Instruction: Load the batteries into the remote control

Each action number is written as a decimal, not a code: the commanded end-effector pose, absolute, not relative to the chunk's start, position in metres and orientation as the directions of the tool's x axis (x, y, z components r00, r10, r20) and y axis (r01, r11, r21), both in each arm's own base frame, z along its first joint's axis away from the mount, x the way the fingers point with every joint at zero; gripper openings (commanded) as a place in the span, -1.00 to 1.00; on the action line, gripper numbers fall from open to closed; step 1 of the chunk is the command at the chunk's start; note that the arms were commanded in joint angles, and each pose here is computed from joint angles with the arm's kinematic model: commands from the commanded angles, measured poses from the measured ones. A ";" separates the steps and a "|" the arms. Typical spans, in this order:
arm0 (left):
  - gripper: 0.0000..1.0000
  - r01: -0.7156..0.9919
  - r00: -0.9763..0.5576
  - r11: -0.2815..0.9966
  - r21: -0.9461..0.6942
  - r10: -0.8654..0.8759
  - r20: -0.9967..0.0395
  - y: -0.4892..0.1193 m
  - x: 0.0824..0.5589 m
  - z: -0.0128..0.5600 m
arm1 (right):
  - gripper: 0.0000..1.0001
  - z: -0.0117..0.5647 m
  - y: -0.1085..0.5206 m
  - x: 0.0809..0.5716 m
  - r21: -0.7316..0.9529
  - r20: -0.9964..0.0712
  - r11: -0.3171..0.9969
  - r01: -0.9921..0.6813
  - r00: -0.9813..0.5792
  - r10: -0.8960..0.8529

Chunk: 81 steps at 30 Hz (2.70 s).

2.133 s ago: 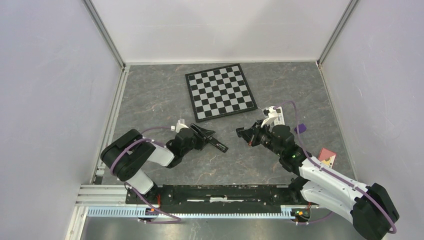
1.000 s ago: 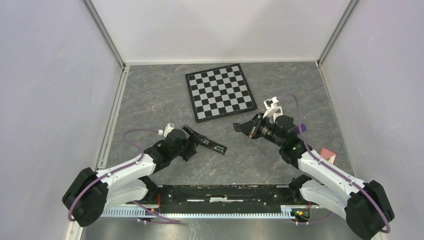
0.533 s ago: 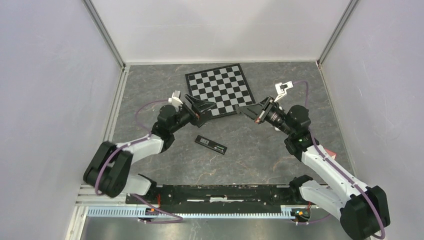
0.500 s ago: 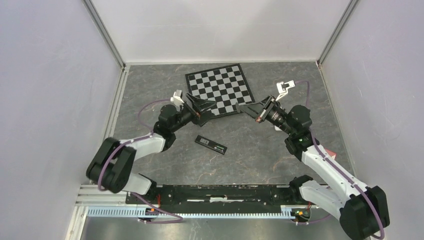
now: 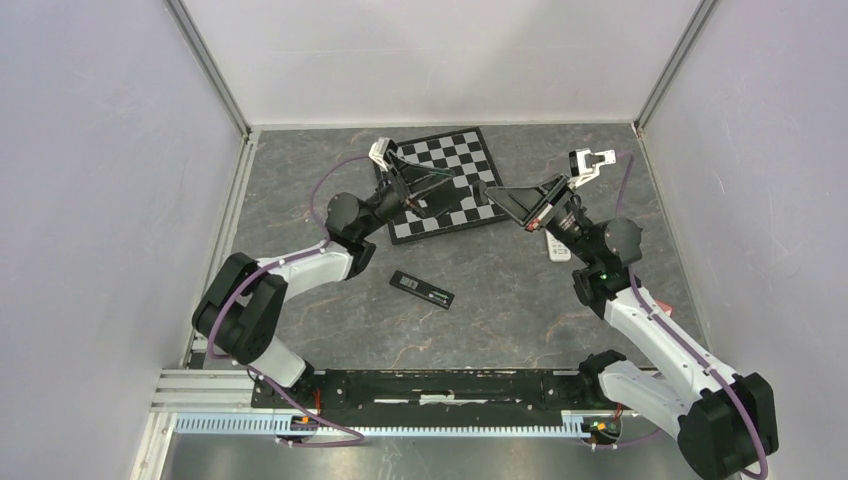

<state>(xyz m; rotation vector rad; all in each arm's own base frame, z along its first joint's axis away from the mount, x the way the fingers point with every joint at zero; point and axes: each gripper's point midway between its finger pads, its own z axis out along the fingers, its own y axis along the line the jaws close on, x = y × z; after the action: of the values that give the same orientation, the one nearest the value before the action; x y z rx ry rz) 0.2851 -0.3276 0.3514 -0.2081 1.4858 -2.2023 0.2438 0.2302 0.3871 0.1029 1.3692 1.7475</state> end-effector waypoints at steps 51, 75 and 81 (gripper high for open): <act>-0.96 0.288 -0.937 -0.437 -0.852 -0.312 -0.157 -0.346 0.242 0.393 | -0.79 0.380 0.209 0.253 0.847 -0.242 -0.123 -0.517 -0.583 0.776; -0.96 0.208 -0.958 -0.016 -0.978 -0.203 -0.200 -0.348 0.251 0.269 | 0.33 0.248 0.225 0.250 0.707 -0.701 0.352 -0.613 -0.541 0.464; -0.96 0.209 -0.958 -0.017 -0.978 -0.204 -0.201 -0.348 0.252 0.268 | -0.20 0.244 0.227 0.248 0.735 -0.673 0.338 -0.588 -0.571 0.471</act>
<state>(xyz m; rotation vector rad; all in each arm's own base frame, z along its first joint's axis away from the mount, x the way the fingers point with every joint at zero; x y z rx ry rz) 0.2589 -0.3473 0.2570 -0.1075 2.0229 -2.0509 0.2499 0.2249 0.2333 -0.0837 1.6943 1.3997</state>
